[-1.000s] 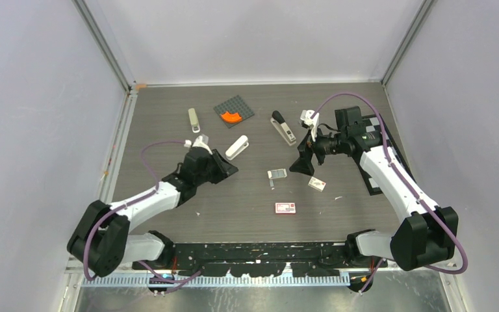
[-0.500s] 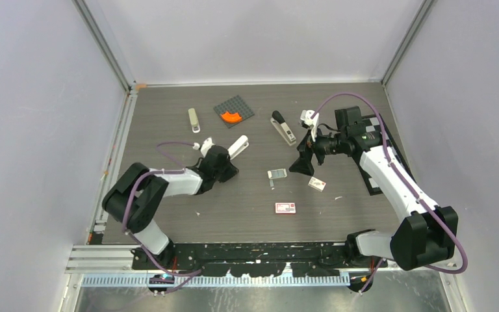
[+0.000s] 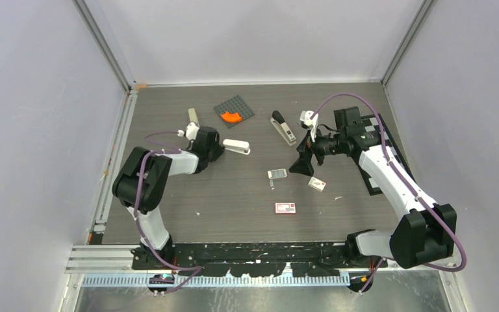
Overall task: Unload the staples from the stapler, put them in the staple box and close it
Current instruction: Adjust the stapler at the center of the board, then pick up the stapler from the center of the board.
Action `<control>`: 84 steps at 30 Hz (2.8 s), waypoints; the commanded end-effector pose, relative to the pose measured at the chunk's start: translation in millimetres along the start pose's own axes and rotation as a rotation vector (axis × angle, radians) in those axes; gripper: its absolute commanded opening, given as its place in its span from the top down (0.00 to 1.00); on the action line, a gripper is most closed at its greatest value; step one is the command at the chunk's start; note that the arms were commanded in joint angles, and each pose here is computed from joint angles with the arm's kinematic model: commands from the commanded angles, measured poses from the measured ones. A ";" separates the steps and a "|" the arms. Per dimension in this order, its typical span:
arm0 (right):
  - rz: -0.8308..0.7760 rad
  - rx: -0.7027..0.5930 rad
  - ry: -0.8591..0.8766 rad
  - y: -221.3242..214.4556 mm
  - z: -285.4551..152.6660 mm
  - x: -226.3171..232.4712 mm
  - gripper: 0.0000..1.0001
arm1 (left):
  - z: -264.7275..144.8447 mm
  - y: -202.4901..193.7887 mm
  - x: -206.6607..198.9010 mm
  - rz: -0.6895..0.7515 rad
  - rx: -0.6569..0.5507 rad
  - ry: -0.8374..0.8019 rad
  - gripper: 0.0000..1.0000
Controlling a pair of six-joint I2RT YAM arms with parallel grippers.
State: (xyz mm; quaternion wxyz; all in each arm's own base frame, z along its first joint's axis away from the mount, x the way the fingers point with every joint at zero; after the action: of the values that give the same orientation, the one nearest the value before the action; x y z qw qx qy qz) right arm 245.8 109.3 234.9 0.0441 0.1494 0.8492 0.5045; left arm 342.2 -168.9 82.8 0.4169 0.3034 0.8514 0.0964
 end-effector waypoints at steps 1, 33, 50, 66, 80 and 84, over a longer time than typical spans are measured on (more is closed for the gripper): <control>-0.036 -0.025 0.008 3.4 0.5 -3.1 0.01 | 14.0 22.3 5.6 0.059 -0.040 0.071 0.93; -0.049 -0.033 0.016 5.6 -2.2 -0.6 0.00 | -66.8 1.0 -96.8 -0.046 0.251 0.249 0.14; -0.061 -0.038 0.015 6.3 -4.0 0.7 0.00 | -14.5 -15.1 -104.9 -0.065 0.268 0.373 0.32; -0.065 -0.044 0.018 6.9 -4.9 1.4 0.00 | -4.4 -22.8 -103.1 -0.091 0.321 0.354 0.54; -0.054 -0.058 0.044 5.5 -3.2 3.0 0.00 | -49.7 -22.5 -91.1 -0.050 0.424 0.100 1.00; -0.014 -0.066 0.074 3.1 2.2 2.3 0.00 | -74.2 -16.8 -86.9 0.042 0.445 -0.080 1.00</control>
State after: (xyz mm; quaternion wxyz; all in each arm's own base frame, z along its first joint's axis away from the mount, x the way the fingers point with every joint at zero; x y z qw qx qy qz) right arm 244.7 109.3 235.9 0.0382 0.1286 0.8446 0.5183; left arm 327.0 -227.5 143.3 0.2650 0.3520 0.8953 -0.0655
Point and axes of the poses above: each gripper's point midway between its finger pads, its own z axis out along the fingers, its own x axis along the line the jaws close on, y = z × x, the point moved 9 cm from there along -z, back along the fingers, and after that the axes turned 6 degrees about -z, right-handed, at the moved point
